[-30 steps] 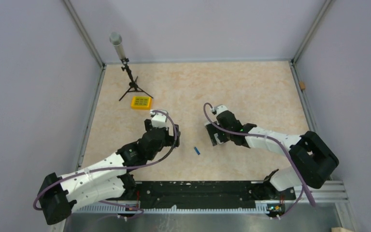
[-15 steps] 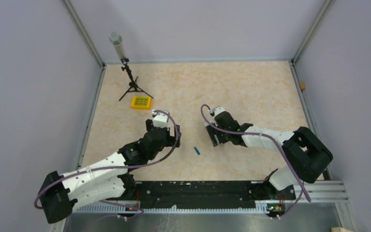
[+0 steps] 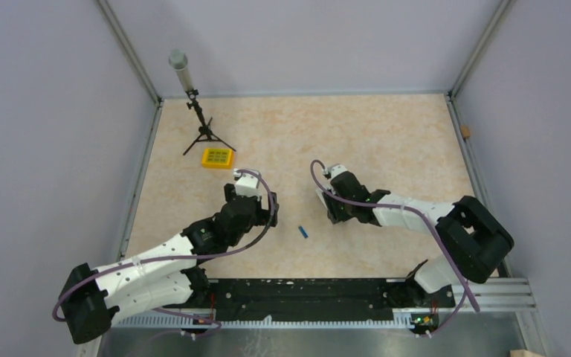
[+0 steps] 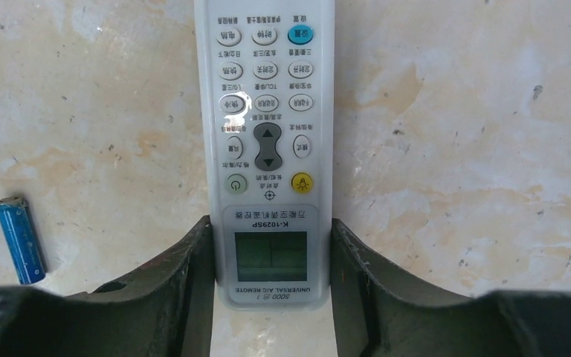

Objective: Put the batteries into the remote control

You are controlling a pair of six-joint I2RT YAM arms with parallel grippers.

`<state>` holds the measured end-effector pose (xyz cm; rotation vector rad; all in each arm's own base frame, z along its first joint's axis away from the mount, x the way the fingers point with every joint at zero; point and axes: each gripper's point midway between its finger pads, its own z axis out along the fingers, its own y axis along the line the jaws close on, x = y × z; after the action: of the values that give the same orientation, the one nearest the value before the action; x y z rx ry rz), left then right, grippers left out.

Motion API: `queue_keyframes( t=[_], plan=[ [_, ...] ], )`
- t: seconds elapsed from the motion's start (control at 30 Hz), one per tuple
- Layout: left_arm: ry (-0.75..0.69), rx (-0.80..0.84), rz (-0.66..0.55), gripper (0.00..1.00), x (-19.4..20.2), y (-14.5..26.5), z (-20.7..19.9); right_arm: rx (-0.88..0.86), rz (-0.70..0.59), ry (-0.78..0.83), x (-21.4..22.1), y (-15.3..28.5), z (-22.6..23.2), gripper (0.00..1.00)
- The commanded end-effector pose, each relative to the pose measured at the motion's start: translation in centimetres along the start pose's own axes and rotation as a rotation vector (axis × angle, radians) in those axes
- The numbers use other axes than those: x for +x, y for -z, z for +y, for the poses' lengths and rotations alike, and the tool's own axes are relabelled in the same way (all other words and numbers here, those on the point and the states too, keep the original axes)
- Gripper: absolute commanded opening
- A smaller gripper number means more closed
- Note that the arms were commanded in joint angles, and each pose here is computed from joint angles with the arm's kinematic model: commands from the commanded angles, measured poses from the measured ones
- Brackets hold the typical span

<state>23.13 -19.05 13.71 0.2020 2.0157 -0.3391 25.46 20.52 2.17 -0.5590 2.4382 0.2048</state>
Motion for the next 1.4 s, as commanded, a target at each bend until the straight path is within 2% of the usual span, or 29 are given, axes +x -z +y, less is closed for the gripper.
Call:
queue_keyframes(
  t=[0.0, 0.03, 0.27, 0.53, 0.73, 1.0, 1.2, 1.37],
  plan=[
    [0.052, 0.011, -0.057, 0.99, -1.2, 0.2, -0.3, -0.038, -0.08, -0.045, -2.4, 1.6, 0.7, 0.03],
    [0.055, 0.024, -0.061, 0.99, -1.2, 0.3, -0.4, -0.045, -0.087, -0.051, -2.5, 1.8, 0.8, 0.0],
    [0.08, 0.117, -0.098, 0.99, -1.6, 0.9, -1.4, -0.136, -0.168, -0.107, -3.9, 4.7, 2.0, 0.0],
    [0.17, 0.317, -0.145, 0.99, -3.1, 1.7, -3.7, -0.267, -0.23, -0.131, -5.0, 7.9, 3.8, 0.0],
    [0.324, 0.513, -0.144, 0.99, -4.4, 2.4, -4.4, -0.413, -0.277, -0.134, -5.6, 10.3, 5.9, 0.0],
    [0.443, 0.75, -0.116, 0.99, -5.5, 3.9, -6.5, -0.639, -0.308, -0.116, -5.9, 13.8, 9.1, 0.0],
    [0.482, 0.914, -0.096, 0.99, -5.9, 5.7, -8.3, -0.81, -0.325, -0.095, -6.2, 16.9, 11.2, 0.0],
    [0.476, 0.989, -0.065, 0.99, -6.2, 7.0, -9.1, -0.867, -0.307, -0.073, -6.1, 18.2, 11.9, 0.0]
  ],
)
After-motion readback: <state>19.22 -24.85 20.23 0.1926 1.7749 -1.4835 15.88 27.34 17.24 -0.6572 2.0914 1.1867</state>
